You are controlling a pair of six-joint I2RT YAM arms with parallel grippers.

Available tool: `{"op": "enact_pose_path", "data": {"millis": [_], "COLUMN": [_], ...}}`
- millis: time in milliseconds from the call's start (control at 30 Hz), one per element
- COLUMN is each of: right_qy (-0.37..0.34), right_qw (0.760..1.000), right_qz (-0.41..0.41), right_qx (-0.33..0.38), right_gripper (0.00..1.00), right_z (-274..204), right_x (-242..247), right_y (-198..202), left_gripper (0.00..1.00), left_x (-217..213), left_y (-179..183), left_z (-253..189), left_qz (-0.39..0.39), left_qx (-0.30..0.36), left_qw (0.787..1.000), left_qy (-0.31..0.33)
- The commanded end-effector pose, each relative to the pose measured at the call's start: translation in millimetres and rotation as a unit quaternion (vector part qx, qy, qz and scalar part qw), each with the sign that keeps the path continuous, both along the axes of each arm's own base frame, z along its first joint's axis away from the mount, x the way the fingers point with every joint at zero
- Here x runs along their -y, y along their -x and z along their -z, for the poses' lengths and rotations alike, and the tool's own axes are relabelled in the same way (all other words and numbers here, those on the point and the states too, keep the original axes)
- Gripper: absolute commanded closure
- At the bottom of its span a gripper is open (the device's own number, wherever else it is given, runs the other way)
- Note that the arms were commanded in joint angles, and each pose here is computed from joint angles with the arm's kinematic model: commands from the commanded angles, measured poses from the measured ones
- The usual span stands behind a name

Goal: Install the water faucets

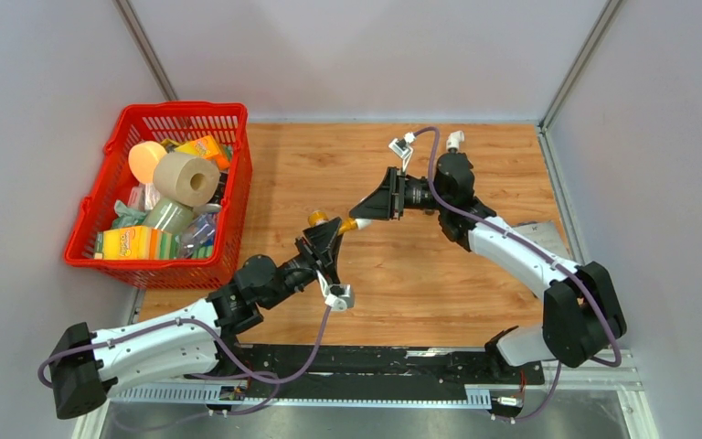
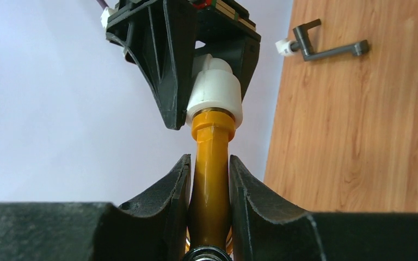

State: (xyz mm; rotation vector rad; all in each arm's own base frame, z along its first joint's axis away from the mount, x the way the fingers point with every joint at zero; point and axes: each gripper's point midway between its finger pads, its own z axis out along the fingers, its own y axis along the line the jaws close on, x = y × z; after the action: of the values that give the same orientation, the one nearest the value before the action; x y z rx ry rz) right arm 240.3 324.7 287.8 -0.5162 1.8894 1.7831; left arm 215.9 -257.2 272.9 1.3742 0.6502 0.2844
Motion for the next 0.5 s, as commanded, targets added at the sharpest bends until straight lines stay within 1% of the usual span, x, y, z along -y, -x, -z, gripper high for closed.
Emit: {"op": "enact_pose_path", "data": {"millis": [0, 33, 67, 100, 133, 167, 200, 233, 267, 300, 333, 367, 400, 433, 467], "right_qy": [-0.05, -0.053, -0.052, -0.051, -0.051, -0.05, -0.051, -0.05, -0.047, -0.043, -0.039, -0.035, -0.033, -0.032, -0.03], "right_qw": [0.997, 0.995, 0.992, 0.989, 0.983, 0.979, 0.973, 0.969, 0.961, 0.955, 0.948, 0.942, 0.935, 0.929, 0.922], "right_qz": [0.011, 0.014, 0.02, 0.025, 0.034, 0.044, 0.051, 0.059, 0.07, 0.077, 0.082, 0.09, 0.093, 0.096, 0.098], "right_qx": [0.062, 0.089, 0.117, 0.14, 0.171, 0.194, 0.218, 0.236, 0.262, 0.283, 0.304, 0.322, 0.34, 0.356, 0.373], "right_gripper": [0.62, 0.58, 0.54, 0.5, 0.47, 0.44, 0.43, 0.39, 0.36, 0.35, 0.32, 0.28, 0.23, 0.21, 0.2], "right_z": [-43, -48, -53, -57, -63, -69, -75, -80, -85, -89, -91, -94, -97, -100, -101], "right_x": [6, 10, 15, 20, 27, 33, 39, 46, 54, 59, 64, 68, 71, 73, 75], "right_y": [1, 0, -3, -5, -9, -12, -14, -16, -21, -23, -24, -25, -23, -21, -20], "left_gripper": [1.0, 1.0, 1.0, 1.0, 1.0, 1.0, 1.0, 1.0, 1.0, 1.0, 1.0, 1.0, 1.0, 1.0, 1.0], "left_x": [-18, -17, -17, -18, -16, -18, -17, -21, -17, -20, -16, -20, -17, -19, -19], "left_y": [-13, -13, -15, -16, -15, -17, -14, -16, -12, -13, -8, -10, -5, -5, -4], "left_z": [-25, -35, -23, -33, -20, -29, -20, -17, -22, -20, -24, -26, -24, -23, -24], "left_qz": [-0.058, -0.057, -0.061, -0.063, -0.062, -0.062, -0.055, -0.06, -0.044, -0.047, -0.026, -0.029, -0.012, -0.011, -0.001], "left_qx": [0.001, -0.016, -0.068, -0.083, -0.125, -0.137, -0.178, -0.197, -0.221, -0.238, -0.255, -0.272, -0.291, -0.31, -0.318], "left_qw": [0.997, 0.997, 0.994, 0.991, 0.987, 0.985, 0.979, 0.975, 0.969, 0.964, 0.959, 0.952, 0.947, 0.939, 0.935], "left_qy": [0.042, 0.058, 0.067, 0.081, 0.076, 0.088, 0.088, 0.085, 0.103, 0.107, 0.12, 0.141, 0.138, 0.15, 0.154]}}
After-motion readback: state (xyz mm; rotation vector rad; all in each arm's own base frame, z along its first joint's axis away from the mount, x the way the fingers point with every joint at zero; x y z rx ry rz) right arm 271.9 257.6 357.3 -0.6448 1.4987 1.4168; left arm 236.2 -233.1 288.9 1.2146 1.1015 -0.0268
